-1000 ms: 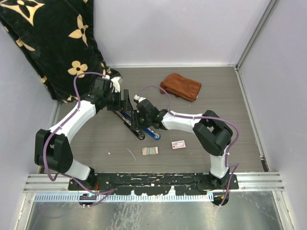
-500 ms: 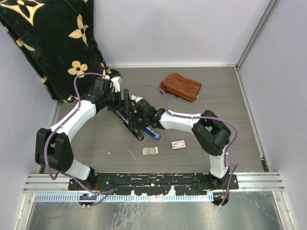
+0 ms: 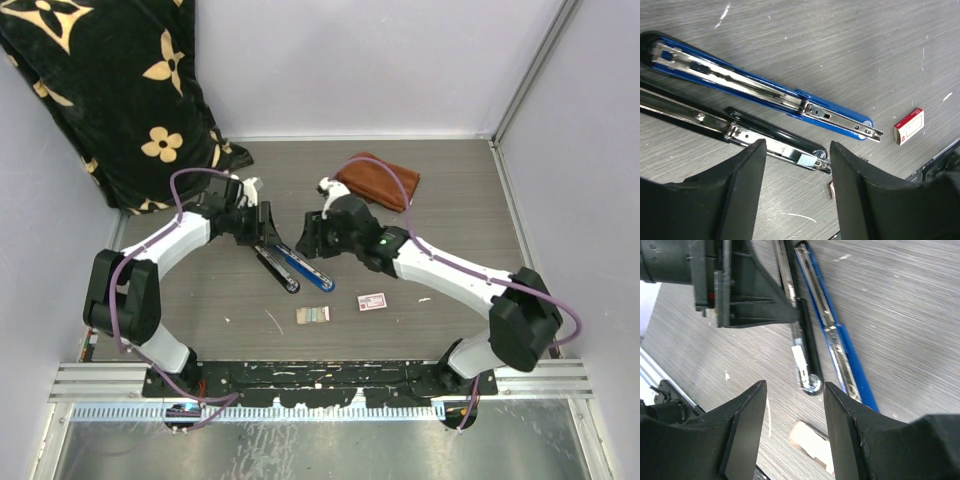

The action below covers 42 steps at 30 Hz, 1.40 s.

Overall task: Load the staples into the stapler
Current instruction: Adjust the staple in the stapler.

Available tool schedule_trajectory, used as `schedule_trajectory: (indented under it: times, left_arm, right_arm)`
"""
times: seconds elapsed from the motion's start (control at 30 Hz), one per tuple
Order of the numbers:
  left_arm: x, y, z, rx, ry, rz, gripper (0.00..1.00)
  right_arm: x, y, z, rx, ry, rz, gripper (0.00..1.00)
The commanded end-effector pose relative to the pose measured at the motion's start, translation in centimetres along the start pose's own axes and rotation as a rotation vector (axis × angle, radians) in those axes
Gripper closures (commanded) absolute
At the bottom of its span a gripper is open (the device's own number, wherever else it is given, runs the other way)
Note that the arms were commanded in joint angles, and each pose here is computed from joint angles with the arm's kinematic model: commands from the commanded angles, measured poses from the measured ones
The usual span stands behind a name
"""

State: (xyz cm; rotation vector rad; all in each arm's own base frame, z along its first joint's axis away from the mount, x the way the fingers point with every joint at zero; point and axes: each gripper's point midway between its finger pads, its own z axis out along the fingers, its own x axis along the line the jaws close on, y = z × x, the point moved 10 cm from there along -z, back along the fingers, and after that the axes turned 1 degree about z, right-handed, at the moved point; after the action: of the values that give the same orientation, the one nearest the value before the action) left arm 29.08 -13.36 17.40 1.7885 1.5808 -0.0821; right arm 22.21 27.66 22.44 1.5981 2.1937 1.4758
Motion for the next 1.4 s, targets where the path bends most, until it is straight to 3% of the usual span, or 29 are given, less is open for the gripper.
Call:
schedule_trajectory:
  times: [0.0, 0.27, 0.63, 1.37]
  left_arm:
    - [-1.3, -0.1, 0.8, 0.014, -0.069, 0.071, 0.49]
    - [-1.2, -1.7, 1.0, 0.080, -0.047, 0.089, 0.63]
    - [-0.8, -2.8, 0.9, 0.128, -0.021, 0.092, 0.72]
    - [-1.1, -2.9, 2.3, 0.169, -0.037, 0.114, 0.74]
  right_arm:
    - [-2.7, -1.0, -1.5, -0.026, -0.060, 0.031, 0.45]
    - [-4.6, -3.5, -2.1, 0.023, -0.080, 0.068, 0.45]
    - [-4.7, -3.7, -2.2, 0.025, -0.068, 0.080, 0.45]
    - [-5.1, -4.8, -3.3, 0.015, -0.077, 0.117, 0.45]
